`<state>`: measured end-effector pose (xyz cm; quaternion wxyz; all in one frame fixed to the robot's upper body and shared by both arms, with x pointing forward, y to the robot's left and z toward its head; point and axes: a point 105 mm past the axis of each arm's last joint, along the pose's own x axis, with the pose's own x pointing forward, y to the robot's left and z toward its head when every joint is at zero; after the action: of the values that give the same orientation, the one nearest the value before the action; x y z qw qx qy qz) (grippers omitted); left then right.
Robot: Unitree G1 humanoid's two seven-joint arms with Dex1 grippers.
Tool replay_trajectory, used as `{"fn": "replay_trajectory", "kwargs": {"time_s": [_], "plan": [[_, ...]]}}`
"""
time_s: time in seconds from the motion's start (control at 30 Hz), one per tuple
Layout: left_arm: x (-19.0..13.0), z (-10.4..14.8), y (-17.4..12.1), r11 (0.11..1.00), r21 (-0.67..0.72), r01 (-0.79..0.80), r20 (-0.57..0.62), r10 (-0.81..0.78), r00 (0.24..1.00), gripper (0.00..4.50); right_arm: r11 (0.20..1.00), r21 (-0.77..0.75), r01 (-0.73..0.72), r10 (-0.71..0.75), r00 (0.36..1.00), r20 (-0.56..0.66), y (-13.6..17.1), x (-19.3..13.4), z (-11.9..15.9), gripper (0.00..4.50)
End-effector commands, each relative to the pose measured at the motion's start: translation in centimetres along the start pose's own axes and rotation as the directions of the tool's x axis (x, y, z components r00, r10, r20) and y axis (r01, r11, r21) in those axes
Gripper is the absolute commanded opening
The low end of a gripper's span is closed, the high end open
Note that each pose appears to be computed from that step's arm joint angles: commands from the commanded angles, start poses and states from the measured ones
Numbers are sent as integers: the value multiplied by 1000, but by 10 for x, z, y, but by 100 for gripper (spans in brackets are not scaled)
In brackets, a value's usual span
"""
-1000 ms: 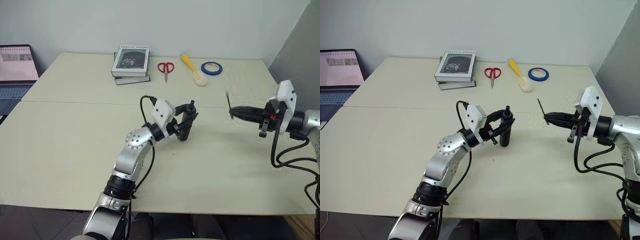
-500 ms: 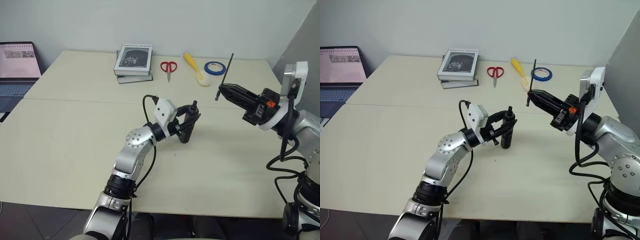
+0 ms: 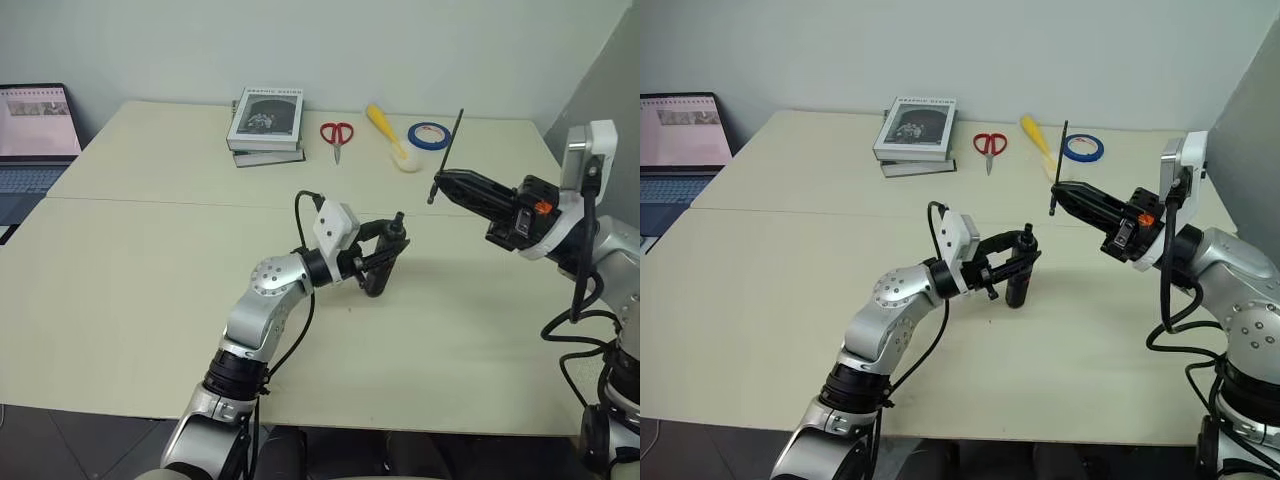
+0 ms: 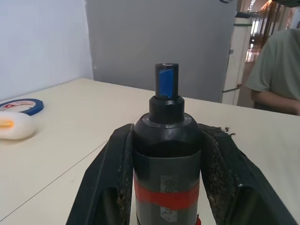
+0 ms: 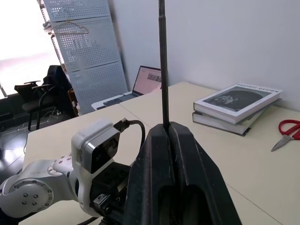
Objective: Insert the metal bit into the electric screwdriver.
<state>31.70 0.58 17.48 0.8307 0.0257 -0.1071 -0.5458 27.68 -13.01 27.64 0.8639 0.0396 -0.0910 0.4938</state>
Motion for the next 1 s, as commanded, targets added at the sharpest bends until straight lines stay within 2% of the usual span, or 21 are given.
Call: {"fn": "replay_trajectory", "kwargs": {"time_s": [0.03,0.47,1.0], "plan": [[4,10,-10,997,45,58,39,-59,997,164,998,-44,-45,46,999,20,2,2,8,0],[3,3,-13,994,55,91,14,-92,996,164,990,-34,-135,135,991,-4,-7,15,-4,0],[0,3,-6,996,49,78,2,-78,997,164,983,-54,-173,172,985,-22,-1,16,-14,0]]}}
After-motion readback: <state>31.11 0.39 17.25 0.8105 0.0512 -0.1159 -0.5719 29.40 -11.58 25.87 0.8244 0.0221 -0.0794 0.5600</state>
